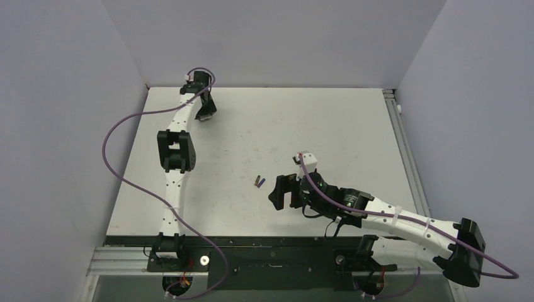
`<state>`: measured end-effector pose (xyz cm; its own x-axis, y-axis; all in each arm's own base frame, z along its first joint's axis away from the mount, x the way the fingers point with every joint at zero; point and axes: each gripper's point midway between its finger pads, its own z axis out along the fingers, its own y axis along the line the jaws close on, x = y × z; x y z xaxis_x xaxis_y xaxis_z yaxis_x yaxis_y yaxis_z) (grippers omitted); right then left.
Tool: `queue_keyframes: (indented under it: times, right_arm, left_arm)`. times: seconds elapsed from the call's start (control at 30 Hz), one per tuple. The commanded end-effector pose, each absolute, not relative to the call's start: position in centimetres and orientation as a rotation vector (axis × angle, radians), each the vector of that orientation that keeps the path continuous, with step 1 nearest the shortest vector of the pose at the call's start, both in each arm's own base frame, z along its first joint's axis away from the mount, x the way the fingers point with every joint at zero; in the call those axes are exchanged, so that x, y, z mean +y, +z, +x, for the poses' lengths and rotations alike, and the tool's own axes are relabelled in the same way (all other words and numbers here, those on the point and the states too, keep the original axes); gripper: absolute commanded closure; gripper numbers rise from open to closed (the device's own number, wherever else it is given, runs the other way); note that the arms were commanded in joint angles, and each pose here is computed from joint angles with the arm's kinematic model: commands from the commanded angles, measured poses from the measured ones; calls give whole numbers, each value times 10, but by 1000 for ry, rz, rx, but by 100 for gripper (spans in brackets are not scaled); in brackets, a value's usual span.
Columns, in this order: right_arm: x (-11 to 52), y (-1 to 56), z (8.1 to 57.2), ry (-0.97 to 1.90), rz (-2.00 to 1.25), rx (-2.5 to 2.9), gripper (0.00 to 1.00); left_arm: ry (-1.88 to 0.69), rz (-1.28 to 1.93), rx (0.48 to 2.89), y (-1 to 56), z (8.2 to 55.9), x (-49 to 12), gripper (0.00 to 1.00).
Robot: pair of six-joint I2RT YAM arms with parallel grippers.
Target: Load the batteries into the remote control
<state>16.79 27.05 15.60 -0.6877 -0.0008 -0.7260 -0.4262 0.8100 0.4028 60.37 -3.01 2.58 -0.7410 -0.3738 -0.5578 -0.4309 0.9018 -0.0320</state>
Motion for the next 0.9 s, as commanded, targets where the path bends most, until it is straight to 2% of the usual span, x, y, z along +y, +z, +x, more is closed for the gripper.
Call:
queue_keyframes:
  times: [0.0,0.1,0.57,0.87]
  right_arm:
    - [278,160,169,763,-303,2212,4]
    - [279,160,169,762,-302,2211,4]
    - [277,169,173,732,-326,2182,4]
    - [271,172,177,690,-331,2163,3]
  left_arm:
    - [155,-554,2434,48,611,-21,78]
    - [155,-531,2423,56,611,-22,100]
    - [100,-441,2387,102,593,-37,100]
    - [-43,-439,2366,129,555,-57,100]
